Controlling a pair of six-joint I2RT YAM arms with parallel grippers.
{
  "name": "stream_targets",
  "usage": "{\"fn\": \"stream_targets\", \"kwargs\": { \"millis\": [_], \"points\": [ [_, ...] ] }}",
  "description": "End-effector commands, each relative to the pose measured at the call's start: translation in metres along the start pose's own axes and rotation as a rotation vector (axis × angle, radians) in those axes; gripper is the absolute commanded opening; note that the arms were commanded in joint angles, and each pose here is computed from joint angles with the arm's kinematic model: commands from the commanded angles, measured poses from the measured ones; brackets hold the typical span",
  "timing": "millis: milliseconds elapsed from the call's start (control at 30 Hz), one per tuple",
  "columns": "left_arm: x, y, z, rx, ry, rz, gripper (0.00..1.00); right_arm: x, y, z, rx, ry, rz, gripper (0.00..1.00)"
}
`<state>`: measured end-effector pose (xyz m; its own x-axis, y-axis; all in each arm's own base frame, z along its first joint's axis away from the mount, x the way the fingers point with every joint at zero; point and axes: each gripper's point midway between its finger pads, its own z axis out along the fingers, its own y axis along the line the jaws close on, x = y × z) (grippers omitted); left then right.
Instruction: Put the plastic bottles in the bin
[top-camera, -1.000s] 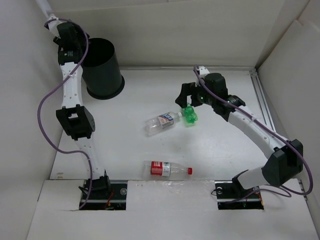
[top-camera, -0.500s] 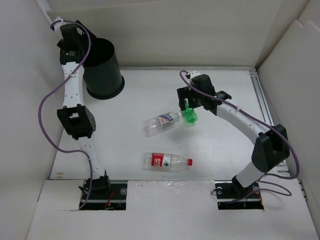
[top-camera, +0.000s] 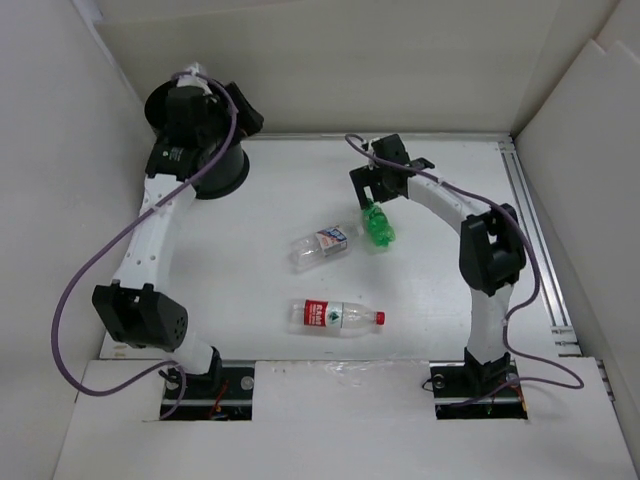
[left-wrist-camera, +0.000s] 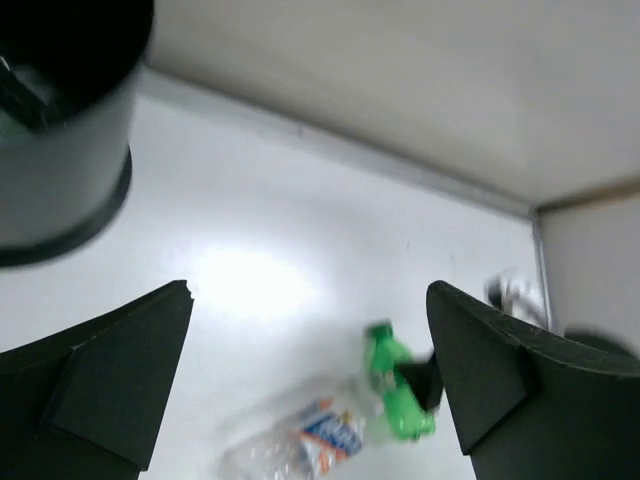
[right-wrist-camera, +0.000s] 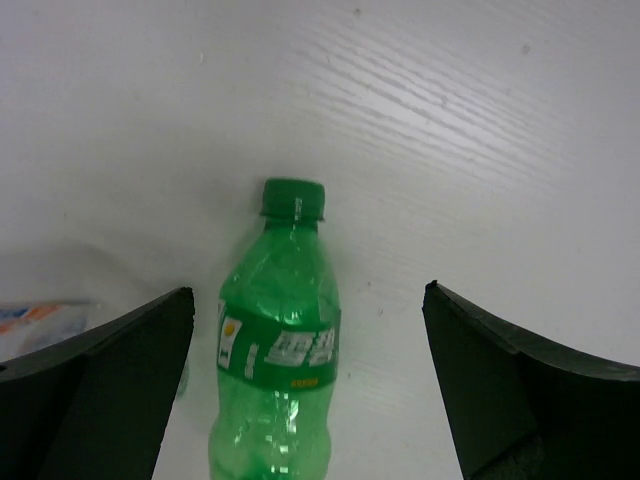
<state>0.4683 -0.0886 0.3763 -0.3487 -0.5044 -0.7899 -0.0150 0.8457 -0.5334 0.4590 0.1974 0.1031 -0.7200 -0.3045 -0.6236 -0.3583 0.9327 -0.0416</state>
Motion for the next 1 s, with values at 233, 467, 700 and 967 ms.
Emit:
{"fn": "stream_targets", "kwargs": {
  "millis": [233,467,700,967],
  "points": [
    [0.054,-0.028,-0.044,0.117,0.071,0.068,1.00,0.027,0.010,0.048,-0.065,0.128,0.017,0.99],
    [0.062,-0.024,-0.057,0.126,0.080,0.077,1.00,0.059,0.002,0.059,-0.067,0.180,0.071,0.81],
    [0.082,-0.034,-0.053,0.194,0.147,0.079,1.00,0.066,0.000,0.061,-0.073,0.192,0.090,0.09],
    [0.152,-0.095,-0.047,0.386,0.343,0.180,1.00,-0.034,-0.009,-0.006,-0.093,-0.071,0.196,0.00]
  ]
}}
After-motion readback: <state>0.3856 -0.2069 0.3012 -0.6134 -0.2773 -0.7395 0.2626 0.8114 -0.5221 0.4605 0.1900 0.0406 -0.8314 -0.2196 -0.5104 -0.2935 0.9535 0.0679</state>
